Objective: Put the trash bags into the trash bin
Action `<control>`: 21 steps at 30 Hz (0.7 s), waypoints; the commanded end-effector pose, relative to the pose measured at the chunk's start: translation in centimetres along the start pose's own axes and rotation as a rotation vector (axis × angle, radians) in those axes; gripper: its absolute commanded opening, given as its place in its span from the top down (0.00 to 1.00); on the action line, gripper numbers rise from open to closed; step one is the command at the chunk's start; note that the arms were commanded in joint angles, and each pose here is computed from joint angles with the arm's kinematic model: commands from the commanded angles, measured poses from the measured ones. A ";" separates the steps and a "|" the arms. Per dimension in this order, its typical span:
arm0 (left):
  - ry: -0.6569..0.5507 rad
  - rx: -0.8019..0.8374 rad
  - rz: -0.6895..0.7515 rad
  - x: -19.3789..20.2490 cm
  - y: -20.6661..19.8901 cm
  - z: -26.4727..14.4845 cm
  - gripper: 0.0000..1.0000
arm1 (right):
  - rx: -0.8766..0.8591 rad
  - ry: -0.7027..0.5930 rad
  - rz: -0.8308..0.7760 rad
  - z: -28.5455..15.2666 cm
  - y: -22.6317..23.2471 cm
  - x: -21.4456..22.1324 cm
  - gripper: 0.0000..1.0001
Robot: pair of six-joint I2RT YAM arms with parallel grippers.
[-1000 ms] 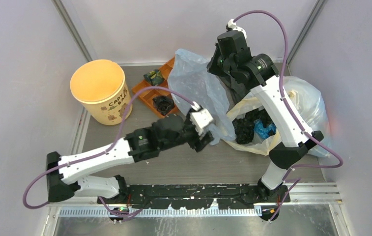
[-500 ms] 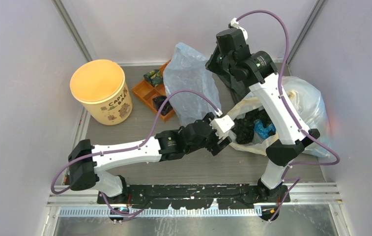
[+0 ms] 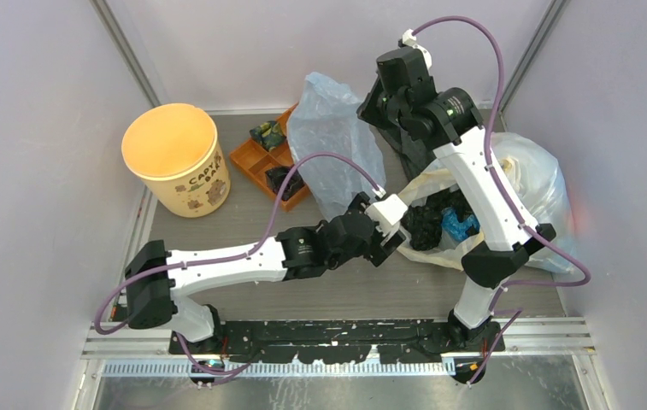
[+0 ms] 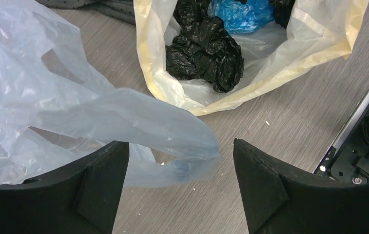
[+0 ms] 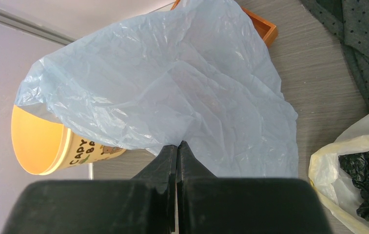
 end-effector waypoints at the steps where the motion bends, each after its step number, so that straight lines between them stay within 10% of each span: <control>1: -0.031 -0.037 -0.045 -1.7 0.0 0.6 0.20 | -0.026 -0.037 0.035 -0.9 0.5 -1.0 0.99; 21: -0.024 -0.215 -0.064 -0.9 0.6 2.9 0.36 | -0.026 -0.037 0.021 -0.8 0.7 -1.1 0.99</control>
Point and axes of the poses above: each gripper's point midway between its finger pads, its own z axis out along the fingers, its own y axis along the line the jaws close on, x = y × z, the point moved 8 cm from there along -z, back along the fingers, and after that the axes turned 7 degrees about z, right-handed, at the moved point
